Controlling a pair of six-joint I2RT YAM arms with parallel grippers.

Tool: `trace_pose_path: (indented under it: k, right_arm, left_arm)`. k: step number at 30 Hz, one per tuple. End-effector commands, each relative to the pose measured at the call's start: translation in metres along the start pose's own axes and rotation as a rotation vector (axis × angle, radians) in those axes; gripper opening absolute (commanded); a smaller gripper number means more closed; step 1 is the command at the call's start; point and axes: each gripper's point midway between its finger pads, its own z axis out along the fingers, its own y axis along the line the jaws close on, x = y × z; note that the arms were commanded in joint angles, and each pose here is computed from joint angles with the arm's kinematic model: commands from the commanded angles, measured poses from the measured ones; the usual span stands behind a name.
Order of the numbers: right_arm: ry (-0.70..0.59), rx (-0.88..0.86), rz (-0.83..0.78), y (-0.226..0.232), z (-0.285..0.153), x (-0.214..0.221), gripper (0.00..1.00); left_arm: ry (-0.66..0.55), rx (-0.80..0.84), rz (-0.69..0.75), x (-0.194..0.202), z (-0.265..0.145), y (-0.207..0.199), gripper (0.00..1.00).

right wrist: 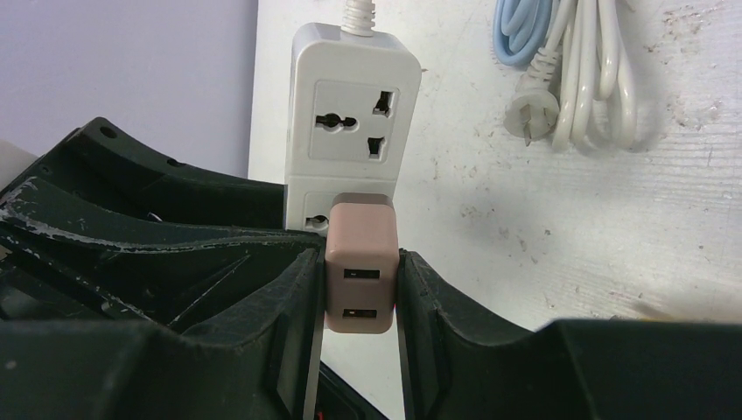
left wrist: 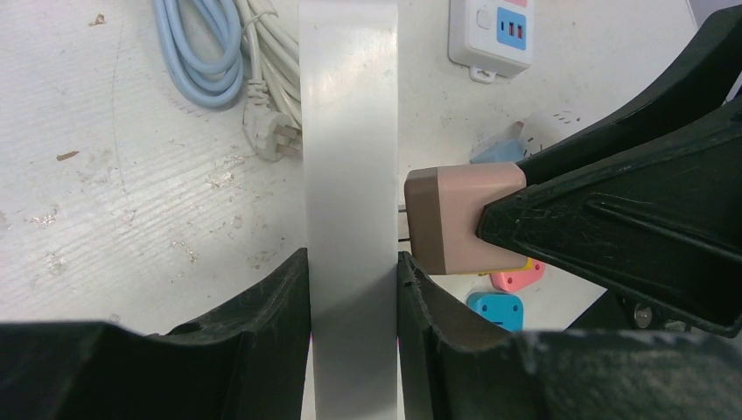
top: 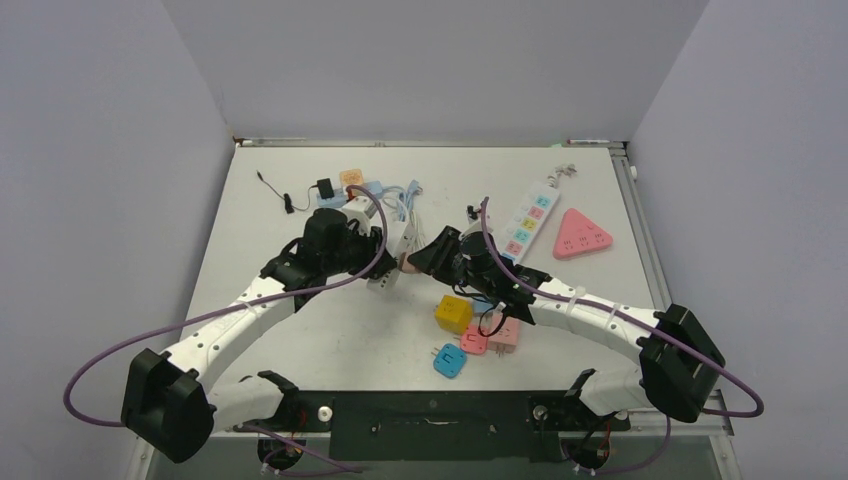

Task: Pull the plug off the socket
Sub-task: Remove the plug from the socket, then place the plug at the center of the board.

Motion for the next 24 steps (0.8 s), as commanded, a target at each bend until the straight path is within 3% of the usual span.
trace_pose_path:
  k: [1, 8, 17, 24]
  right_arm:
    - [-0.069, -0.043, 0.0, 0.021, 0.002, -0.024, 0.05]
    - [-0.071, -0.037, -0.002, 0.019, 0.0, -0.024, 0.05]
    - [-0.068, -0.019, -0.004, 0.01, 0.0, -0.021, 0.05]
    - [-0.068, -0.012, -0.003, 0.006, -0.002, -0.021, 0.05]
  left_arm:
    - [-0.048, -0.009, 0.067, -0.023, -0.004, -0.01, 0.0]
    - [-0.042, -0.022, 0.062, -0.022, -0.004, -0.008, 0.0]
    - [-0.071, 0.126, -0.111, -0.035, -0.004, -0.003, 0.0]
    - [-0.089, 0.134, -0.152, -0.042, -0.006, 0.006, 0.0]
